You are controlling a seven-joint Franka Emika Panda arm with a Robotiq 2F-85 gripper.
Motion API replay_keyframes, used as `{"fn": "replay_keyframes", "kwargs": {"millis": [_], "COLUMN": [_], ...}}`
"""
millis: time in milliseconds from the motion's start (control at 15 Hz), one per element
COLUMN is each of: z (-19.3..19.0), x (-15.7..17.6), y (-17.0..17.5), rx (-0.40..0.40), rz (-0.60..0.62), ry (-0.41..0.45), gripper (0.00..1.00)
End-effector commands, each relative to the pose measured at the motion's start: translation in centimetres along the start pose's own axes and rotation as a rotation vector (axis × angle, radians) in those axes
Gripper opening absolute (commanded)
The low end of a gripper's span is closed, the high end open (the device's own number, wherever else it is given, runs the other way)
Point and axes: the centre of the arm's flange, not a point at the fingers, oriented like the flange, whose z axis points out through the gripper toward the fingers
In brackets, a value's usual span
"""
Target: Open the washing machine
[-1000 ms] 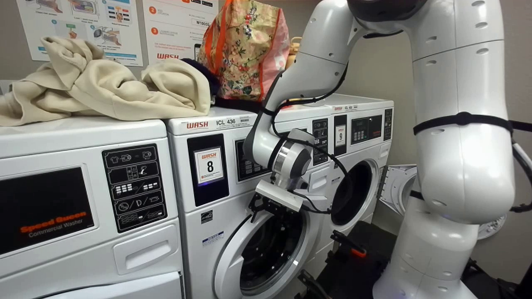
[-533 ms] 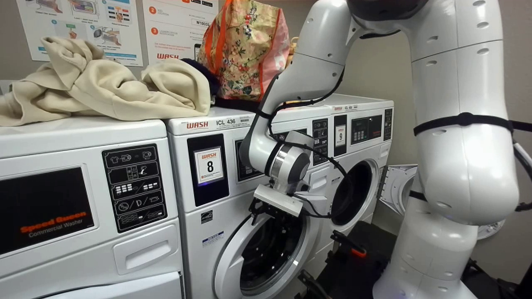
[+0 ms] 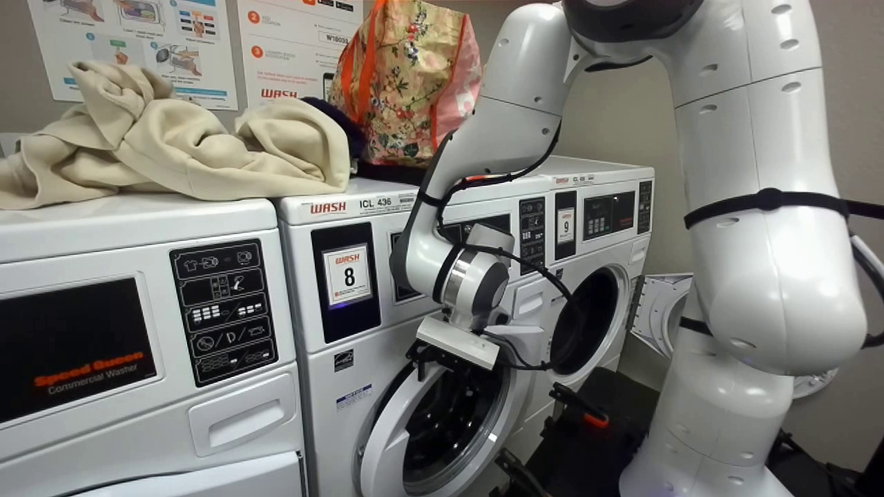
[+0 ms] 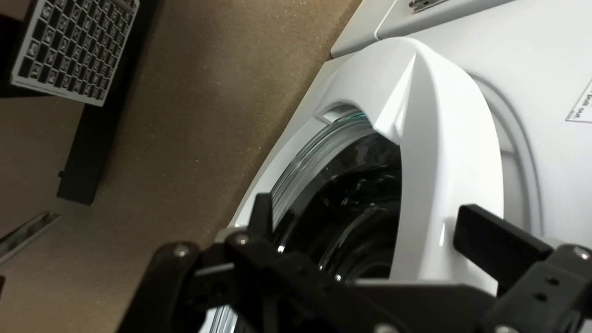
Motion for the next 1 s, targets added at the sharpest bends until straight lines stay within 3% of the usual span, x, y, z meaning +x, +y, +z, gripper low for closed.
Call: {"fn": "replay_keyframes", "kwargs": {"millis": [0,333,467,933], "z": [0.7,0.3,-0.4,-1.8], "x": [-0.7,-1.6,-1.8,-1.8], "y": [0.9,2.6,3.6,6.4], "rx": [-0.083,-0.190,-0.228,-0.516], "rz": [0.006,-0.007,-0.034,-0.028], "ry": [-0.044,-0.121,-0.200,-0.417], "gripper": [1.00,1.00,1.00,1.00]}}
